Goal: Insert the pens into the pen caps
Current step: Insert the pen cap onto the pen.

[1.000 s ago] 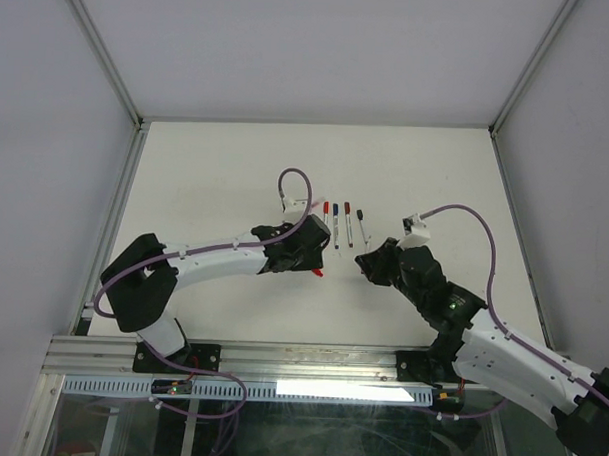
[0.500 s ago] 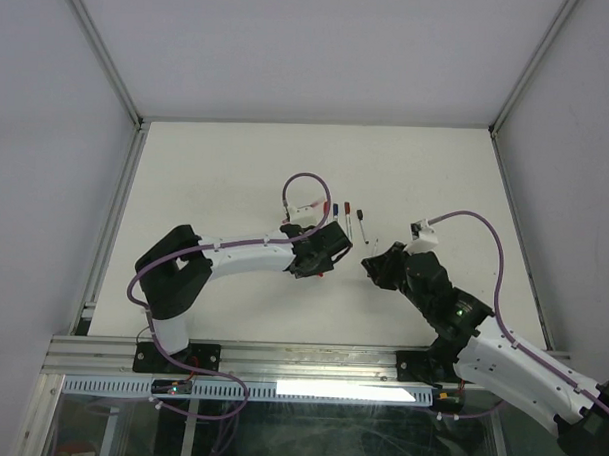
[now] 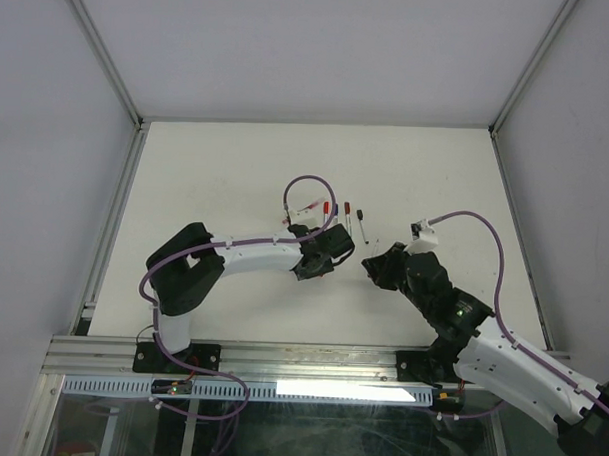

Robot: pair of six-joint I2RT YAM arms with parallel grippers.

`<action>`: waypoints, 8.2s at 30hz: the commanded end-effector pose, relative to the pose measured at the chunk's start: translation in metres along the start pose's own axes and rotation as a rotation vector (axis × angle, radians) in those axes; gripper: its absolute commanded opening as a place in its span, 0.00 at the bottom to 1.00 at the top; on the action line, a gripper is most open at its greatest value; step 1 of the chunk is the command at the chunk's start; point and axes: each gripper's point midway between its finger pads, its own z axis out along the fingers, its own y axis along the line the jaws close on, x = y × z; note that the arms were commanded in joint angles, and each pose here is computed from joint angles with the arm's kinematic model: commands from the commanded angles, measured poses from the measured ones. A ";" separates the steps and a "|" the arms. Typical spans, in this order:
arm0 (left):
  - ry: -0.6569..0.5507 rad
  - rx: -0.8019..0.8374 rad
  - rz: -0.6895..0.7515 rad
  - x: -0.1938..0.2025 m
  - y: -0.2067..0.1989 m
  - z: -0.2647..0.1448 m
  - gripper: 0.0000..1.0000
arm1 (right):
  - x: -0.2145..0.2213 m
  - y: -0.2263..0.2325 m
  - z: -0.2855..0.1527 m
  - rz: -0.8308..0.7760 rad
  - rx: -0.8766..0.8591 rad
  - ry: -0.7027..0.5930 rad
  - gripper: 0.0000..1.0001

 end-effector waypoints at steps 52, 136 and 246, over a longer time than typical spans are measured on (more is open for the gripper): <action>0.052 0.048 0.369 -0.030 0.057 0.015 0.35 | -0.007 0.011 0.008 0.035 -0.024 -0.019 0.00; -0.620 1.506 0.092 -0.157 0.006 -0.303 0.00 | -0.031 0.236 -0.035 -0.217 -0.815 -0.059 0.00; -0.452 1.556 0.098 -0.134 -0.004 -0.283 0.00 | -0.067 0.234 -0.017 -0.270 -0.679 -0.216 0.00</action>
